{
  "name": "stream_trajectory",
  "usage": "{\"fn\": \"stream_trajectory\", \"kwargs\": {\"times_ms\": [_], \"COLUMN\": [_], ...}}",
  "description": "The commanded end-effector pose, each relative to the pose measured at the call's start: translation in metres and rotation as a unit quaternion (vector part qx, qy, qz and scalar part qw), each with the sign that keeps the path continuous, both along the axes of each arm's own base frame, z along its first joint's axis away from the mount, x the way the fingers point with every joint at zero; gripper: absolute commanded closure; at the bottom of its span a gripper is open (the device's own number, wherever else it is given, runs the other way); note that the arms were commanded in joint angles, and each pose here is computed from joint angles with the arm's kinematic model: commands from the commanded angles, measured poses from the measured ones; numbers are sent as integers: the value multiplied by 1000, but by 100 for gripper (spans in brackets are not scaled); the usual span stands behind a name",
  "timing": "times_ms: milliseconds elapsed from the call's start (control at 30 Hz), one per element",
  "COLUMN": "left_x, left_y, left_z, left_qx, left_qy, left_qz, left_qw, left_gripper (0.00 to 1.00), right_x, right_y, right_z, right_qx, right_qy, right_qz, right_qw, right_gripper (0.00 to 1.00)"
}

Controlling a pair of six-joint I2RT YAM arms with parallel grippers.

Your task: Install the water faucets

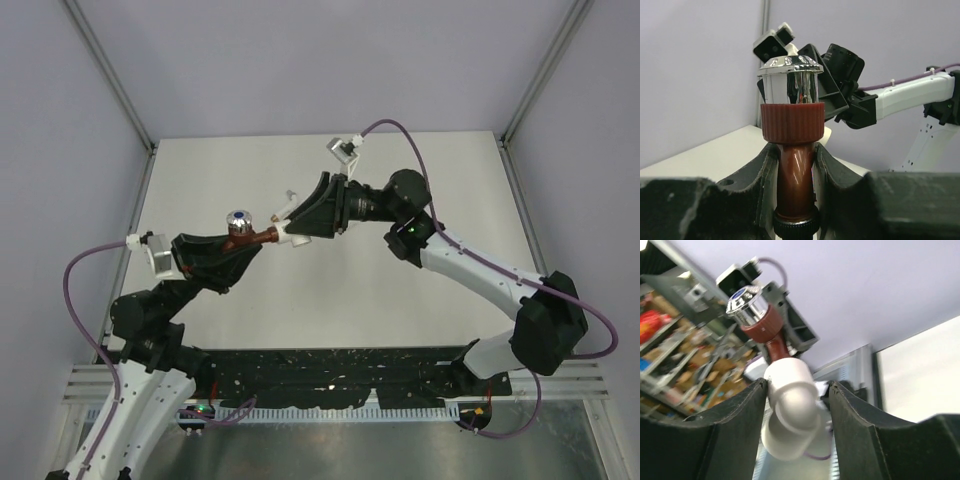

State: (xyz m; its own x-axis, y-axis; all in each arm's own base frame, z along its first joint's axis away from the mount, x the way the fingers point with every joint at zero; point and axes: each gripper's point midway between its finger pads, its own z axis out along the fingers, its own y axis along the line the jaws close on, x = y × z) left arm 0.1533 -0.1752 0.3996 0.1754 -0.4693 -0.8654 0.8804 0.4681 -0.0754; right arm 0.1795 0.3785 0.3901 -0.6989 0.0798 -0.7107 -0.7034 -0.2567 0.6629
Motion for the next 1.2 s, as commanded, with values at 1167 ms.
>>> {"fn": "stream_trajectory", "kwargs": {"times_ms": [1167], "left_x": [29], "left_y": [-34], "left_z": [-8], "left_qx": [-135], "left_qy": [466], "left_qz": [-155], "left_qw": [860], "left_gripper": [100], "right_x": [0], "right_y": [-47], "right_z": [-21], "right_qx": [-27], "right_qy": [-735], "right_qz": [-263], "right_qw": [625], "right_gripper": [21]}}
